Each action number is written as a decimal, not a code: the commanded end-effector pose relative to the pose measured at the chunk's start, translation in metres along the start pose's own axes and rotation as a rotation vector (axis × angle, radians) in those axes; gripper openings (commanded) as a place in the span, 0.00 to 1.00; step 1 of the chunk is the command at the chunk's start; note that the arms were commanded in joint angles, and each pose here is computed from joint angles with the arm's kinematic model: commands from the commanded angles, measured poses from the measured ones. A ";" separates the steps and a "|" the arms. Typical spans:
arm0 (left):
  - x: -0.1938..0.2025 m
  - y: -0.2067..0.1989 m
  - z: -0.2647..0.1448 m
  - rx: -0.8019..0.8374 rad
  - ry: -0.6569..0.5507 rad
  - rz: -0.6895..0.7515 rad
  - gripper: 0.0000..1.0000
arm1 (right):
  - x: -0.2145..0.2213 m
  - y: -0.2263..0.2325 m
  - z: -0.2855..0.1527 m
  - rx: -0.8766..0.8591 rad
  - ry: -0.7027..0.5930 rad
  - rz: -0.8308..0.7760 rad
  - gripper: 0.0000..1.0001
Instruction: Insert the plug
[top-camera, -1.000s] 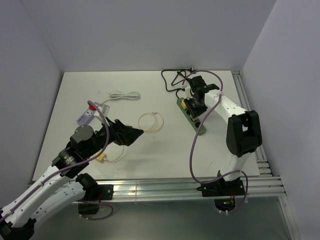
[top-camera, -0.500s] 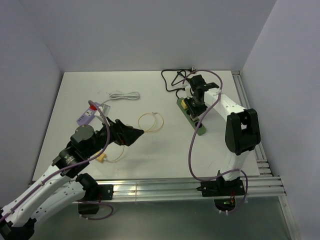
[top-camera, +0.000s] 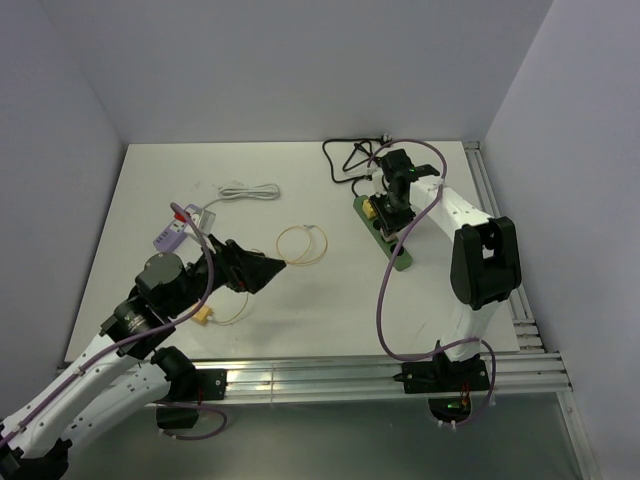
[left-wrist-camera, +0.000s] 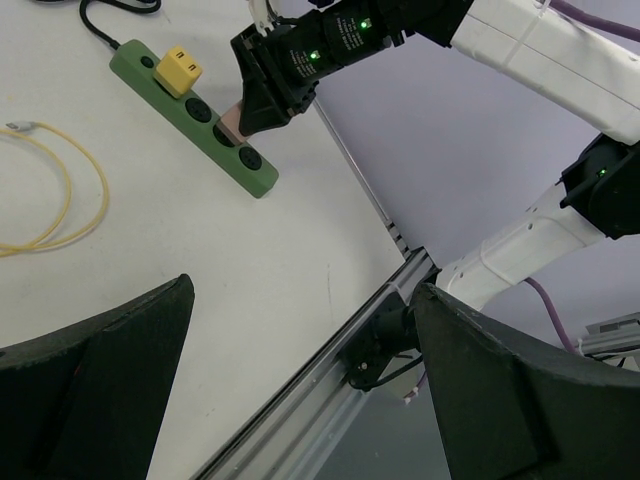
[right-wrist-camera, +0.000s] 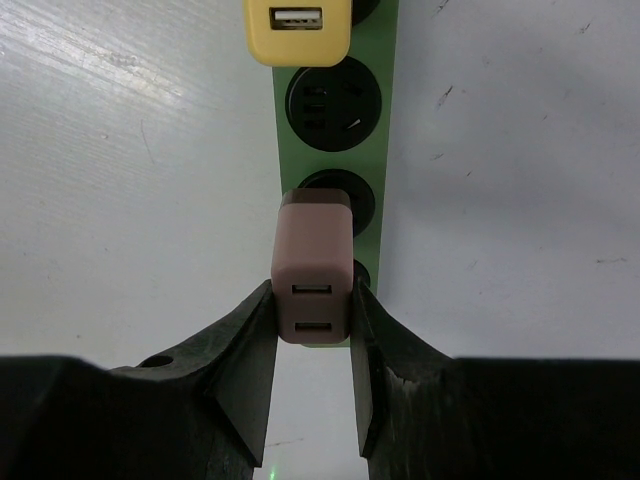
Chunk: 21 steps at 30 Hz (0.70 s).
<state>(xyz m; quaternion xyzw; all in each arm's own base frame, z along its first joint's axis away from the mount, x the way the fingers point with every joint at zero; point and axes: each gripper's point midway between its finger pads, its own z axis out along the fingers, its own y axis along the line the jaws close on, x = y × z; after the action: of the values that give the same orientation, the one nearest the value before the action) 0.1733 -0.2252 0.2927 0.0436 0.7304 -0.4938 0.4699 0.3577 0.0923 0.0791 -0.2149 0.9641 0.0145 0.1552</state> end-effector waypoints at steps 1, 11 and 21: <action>-0.008 -0.013 -0.004 0.052 -0.027 0.008 0.97 | 0.022 -0.020 0.026 0.067 0.088 0.016 0.00; -0.008 -0.014 -0.009 0.055 -0.033 0.008 0.97 | 0.032 0.007 0.046 0.065 0.139 -0.025 0.00; -0.009 -0.016 -0.010 0.060 -0.035 0.003 0.97 | 0.034 -0.013 0.039 0.074 0.118 0.025 0.00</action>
<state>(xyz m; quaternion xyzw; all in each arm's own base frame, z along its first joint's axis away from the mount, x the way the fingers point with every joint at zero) 0.1676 -0.2210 0.3021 0.0434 0.7182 -0.5041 0.4778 0.3560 0.0959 0.0757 -0.2203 0.9625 -0.0231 0.1567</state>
